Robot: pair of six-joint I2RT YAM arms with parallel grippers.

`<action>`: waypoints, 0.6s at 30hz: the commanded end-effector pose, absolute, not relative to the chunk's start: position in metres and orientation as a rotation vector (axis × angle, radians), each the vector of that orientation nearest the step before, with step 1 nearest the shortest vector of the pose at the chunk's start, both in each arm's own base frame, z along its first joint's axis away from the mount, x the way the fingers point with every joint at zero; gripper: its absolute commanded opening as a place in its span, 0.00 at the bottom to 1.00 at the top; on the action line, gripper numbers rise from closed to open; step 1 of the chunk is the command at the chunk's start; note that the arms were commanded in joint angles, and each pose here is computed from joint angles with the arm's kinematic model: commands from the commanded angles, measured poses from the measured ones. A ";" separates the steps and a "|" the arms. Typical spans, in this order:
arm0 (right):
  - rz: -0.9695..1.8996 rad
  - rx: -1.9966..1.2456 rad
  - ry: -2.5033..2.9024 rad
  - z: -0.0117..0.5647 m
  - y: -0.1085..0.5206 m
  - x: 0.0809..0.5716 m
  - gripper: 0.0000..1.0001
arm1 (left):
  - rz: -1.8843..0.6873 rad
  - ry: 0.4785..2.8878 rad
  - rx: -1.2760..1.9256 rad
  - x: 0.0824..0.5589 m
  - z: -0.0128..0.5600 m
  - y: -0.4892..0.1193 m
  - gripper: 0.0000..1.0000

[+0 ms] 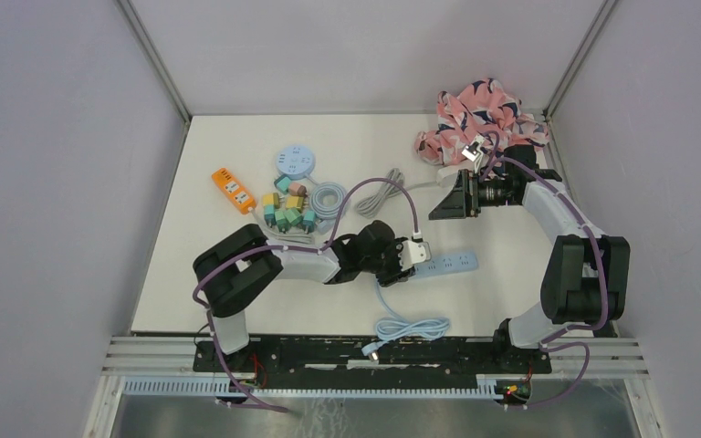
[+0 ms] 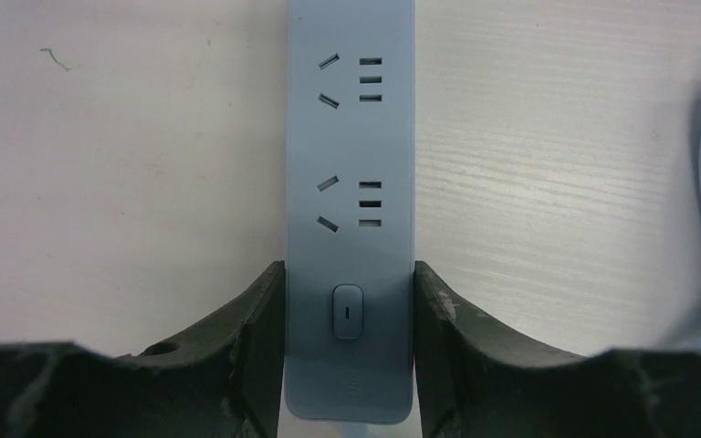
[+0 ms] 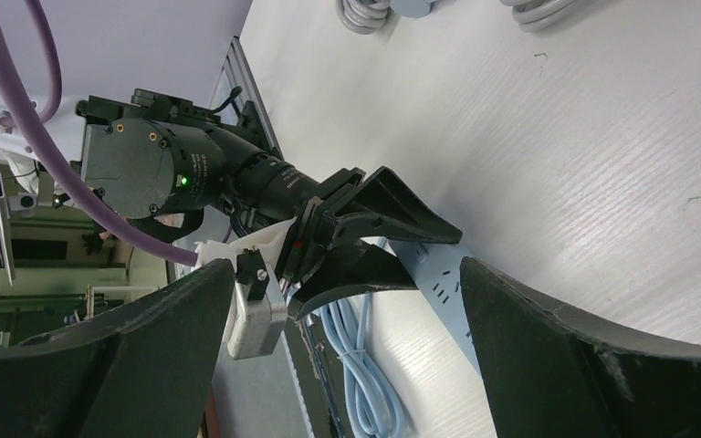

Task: Pull the plug off the socket
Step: Pick up the socket from the center of the board.

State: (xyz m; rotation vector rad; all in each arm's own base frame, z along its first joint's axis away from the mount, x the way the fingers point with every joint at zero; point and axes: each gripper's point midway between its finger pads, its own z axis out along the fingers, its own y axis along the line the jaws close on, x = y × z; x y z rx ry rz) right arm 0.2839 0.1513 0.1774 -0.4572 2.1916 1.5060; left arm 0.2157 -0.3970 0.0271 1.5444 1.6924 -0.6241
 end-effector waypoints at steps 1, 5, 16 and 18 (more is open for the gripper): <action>1.496 -0.528 2.095 0.200 0.152 0.290 1.00 | -0.559 1.658 1.405 0.236 0.054 -0.394 0.03; 1.495 -0.531 2.093 0.200 0.152 0.290 1.00 | -0.543 1.652 1.284 0.244 0.074 -0.382 0.03; 1.498 -0.530 2.094 0.200 0.152 0.290 1.00 | -0.497 1.696 0.853 0.286 0.130 -0.328 0.03; 1.496 -0.528 2.094 0.200 0.152 0.290 1.00 | -0.488 1.713 0.771 0.296 0.139 -0.318 0.03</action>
